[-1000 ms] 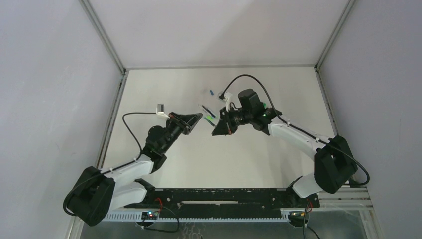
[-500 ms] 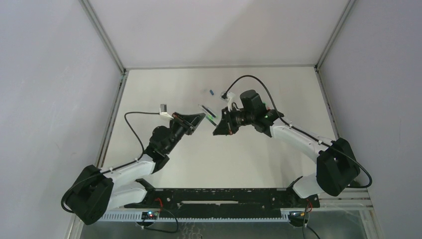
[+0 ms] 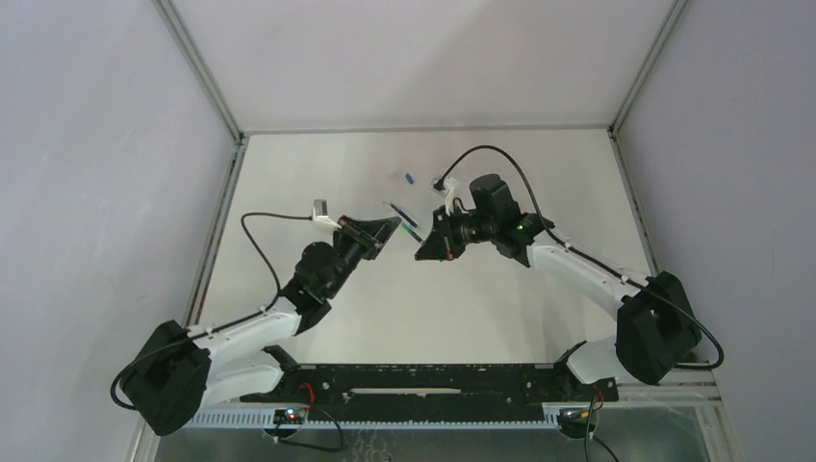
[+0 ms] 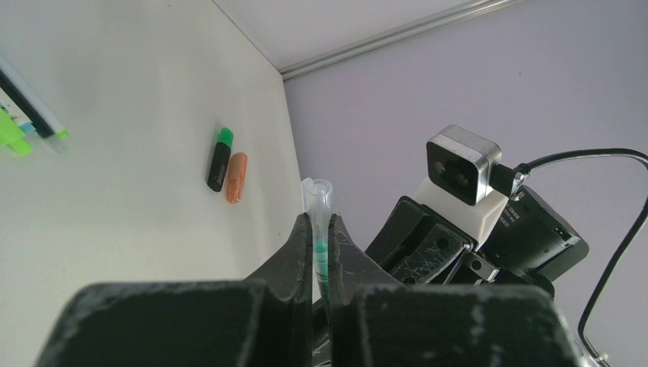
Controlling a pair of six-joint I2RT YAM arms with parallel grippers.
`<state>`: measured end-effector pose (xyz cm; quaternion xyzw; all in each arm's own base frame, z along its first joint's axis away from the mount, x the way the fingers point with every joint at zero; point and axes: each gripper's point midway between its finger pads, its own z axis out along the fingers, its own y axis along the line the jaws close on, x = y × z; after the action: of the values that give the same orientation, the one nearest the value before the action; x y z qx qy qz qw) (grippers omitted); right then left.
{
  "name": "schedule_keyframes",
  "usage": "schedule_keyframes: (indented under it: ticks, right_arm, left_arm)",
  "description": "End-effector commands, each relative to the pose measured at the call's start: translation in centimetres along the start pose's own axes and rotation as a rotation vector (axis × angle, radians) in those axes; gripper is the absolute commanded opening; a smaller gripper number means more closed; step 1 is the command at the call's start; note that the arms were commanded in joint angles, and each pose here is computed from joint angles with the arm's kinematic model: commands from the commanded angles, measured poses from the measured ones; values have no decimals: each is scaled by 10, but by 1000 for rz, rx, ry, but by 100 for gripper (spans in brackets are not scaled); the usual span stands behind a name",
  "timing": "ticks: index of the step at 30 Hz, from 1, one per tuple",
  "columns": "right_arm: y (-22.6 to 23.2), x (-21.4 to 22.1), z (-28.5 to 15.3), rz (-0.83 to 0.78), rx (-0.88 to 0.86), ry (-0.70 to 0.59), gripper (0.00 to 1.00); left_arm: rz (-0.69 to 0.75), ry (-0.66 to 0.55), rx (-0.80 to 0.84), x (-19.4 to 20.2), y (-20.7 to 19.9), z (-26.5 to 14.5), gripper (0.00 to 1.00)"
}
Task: Insert the pens into the pen caps
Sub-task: Insert the pen cap onto the pen.
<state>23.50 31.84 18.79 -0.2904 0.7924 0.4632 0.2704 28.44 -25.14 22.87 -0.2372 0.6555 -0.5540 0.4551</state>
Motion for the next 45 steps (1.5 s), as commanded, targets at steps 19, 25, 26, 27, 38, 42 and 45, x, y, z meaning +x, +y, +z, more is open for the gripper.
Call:
schedule_keyframes:
  ticks: [19, 25, 26, 27, 38, 42, 45]
  right_arm:
    - [41, -42, -40, -206, -196, -222, 0]
    - [46, -44, -46, -223, -223, -236, 0]
    - [46, -44, -47, -225, -227, -238, 0]
    - [47, -44, -48, -227, -231, -239, 0]
    - [57, -45, -66, -273, -305, -239, 0]
    - [63, -42, -70, -294, -347, -229, 0]
    - [68, -40, -73, -307, -377, -221, 0]
  left_arm:
    - [92, 65, 200, 14, -86, -16, 26]
    - [114, 63, 212, 12, -92, -18, 34]
    - [122, 62, 214, 12, -93, -19, 37]
    - [135, 61, 218, 12, -94, -21, 40]
    - [452, -20, 364, -11, -116, -67, 82]
    - [584, -40, 453, -19, -127, -83, 96]
    - [604, -13, 499, -28, -129, -85, 96]
